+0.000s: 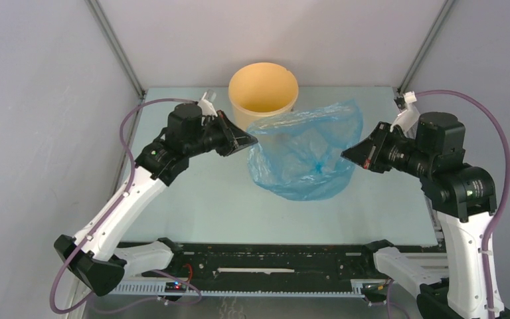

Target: Put the trash bags into the trash bin

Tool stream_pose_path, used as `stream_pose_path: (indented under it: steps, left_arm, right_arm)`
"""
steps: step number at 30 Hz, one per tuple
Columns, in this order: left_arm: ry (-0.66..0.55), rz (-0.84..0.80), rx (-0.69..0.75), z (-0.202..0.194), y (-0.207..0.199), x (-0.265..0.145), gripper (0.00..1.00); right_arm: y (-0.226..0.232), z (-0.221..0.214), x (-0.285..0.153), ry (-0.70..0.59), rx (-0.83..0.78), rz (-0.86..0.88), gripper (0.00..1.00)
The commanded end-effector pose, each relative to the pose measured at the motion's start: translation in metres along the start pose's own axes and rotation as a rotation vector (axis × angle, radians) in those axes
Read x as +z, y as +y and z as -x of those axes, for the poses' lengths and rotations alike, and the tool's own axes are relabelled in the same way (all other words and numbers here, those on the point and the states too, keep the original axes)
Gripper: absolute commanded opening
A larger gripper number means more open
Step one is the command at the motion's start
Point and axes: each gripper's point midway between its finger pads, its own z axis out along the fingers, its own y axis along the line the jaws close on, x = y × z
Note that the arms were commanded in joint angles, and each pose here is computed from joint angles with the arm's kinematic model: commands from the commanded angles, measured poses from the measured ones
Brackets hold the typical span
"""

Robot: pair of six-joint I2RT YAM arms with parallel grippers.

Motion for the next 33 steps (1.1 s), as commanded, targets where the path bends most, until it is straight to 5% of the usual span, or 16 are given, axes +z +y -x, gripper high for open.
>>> stream_pose_path:
  steps: [1,5,12,14,22,33]
  left_arm:
    - [-0.004,-0.074,0.071,0.005,-0.026,-0.012,0.07]
    - [0.001,-0.101,0.109,0.007,-0.036,-0.014,0.17]
    - [-0.11,-0.075,0.197,0.039,-0.033,-0.04,0.79]
    - [-0.174,-0.003,0.185,0.055,-0.017,-0.049,0.89]
    - [-0.407,0.263,0.037,0.12,0.043,-0.036,0.88]
    - [-0.335,0.26,-0.02,0.149,0.06,0.047,0.82]
  right_arm:
    - [0.009,0.007,-0.011,-0.032,-0.03,0.021,0.0]
    - [0.005,0.009,-0.013,-0.054,-0.015,-0.005,0.0]
    - [-0.015,0.018,-0.021,-0.138,0.048,-0.133,0.0]
    - [-0.021,0.021,-0.027,-0.171,0.059,-0.173,0.0]
    - [-0.015,0.029,-0.05,-0.279,0.033,-0.162,0.0]
    - [-0.013,0.029,-0.063,-0.317,0.009,-0.163,0.0]
